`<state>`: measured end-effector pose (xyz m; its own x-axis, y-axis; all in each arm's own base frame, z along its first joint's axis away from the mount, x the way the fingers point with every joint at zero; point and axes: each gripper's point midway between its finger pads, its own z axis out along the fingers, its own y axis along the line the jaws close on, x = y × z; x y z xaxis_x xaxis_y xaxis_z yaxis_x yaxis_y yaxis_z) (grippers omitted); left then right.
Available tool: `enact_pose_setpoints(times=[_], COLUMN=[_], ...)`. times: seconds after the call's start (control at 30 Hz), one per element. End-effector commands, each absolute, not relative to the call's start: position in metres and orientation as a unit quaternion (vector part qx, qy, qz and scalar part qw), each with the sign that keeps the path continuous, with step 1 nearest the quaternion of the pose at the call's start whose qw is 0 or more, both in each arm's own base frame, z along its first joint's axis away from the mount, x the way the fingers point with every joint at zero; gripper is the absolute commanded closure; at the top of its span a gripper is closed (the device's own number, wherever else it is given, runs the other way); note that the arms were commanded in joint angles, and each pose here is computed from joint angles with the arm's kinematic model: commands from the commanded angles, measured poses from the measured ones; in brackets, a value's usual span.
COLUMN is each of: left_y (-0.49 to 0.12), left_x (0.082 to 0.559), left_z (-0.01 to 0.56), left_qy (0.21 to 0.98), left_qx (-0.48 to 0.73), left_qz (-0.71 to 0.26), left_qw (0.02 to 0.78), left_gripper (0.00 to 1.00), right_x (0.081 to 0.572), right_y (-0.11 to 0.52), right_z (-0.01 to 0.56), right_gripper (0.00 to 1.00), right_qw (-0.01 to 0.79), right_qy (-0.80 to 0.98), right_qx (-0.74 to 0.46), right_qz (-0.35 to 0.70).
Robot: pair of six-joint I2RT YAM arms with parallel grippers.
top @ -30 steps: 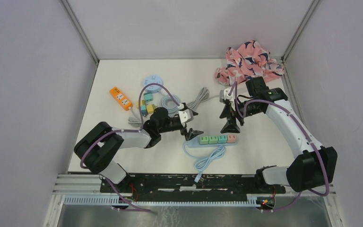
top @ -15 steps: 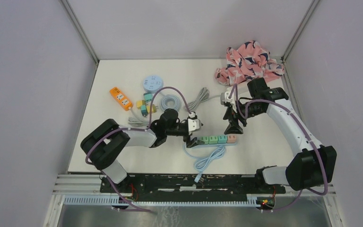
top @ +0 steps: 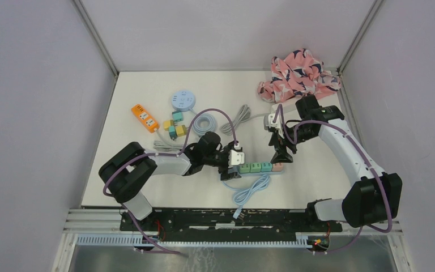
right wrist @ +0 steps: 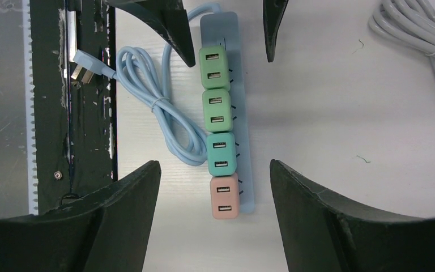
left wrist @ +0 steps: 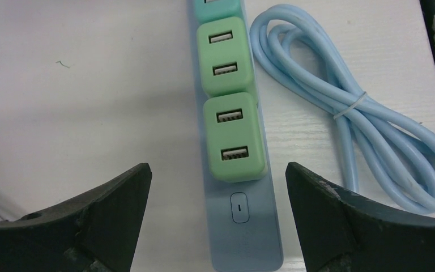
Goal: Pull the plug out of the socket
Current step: Remove the plug from the socket.
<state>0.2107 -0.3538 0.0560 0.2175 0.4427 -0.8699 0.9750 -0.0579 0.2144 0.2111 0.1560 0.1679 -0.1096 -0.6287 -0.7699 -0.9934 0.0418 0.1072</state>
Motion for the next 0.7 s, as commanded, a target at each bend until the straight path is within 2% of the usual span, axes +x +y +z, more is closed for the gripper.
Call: enact_pose_setpoints(times=[0.0,0.13,0.43,0.67], left_y=[-0.361,-0.36,-0.365,-0.368], left_x=[0.222,0.223,0.221,0.219], left_z=[0.052,0.041,0.031,0.025], left_qy=[0.532,0.541,0.544,0.549], left_qx=[0.668,0.669,0.667,0.659], left_qz=[-0.298,-0.296,-0.309,-0.32], left_qw=[0.426,0.415,0.405,0.401], left_gripper=[0.06,0.12,0.37,0.64], right_x=[0.213,0.222,0.227,0.225], right_y=[0.155,0.148,0.137,0.117], right_z=[0.171,0.158,0.111,0.082], right_gripper=[0.24,0.24,0.2,0.25], right_qw=[0.282,0.283,0.312,0.261], right_qy=[0.66,0.672,0.609,0.602], right_qx=[-0.616,-0.618,-0.694,-0.73], right_qz=[0.325,0.295,0.224,0.19])
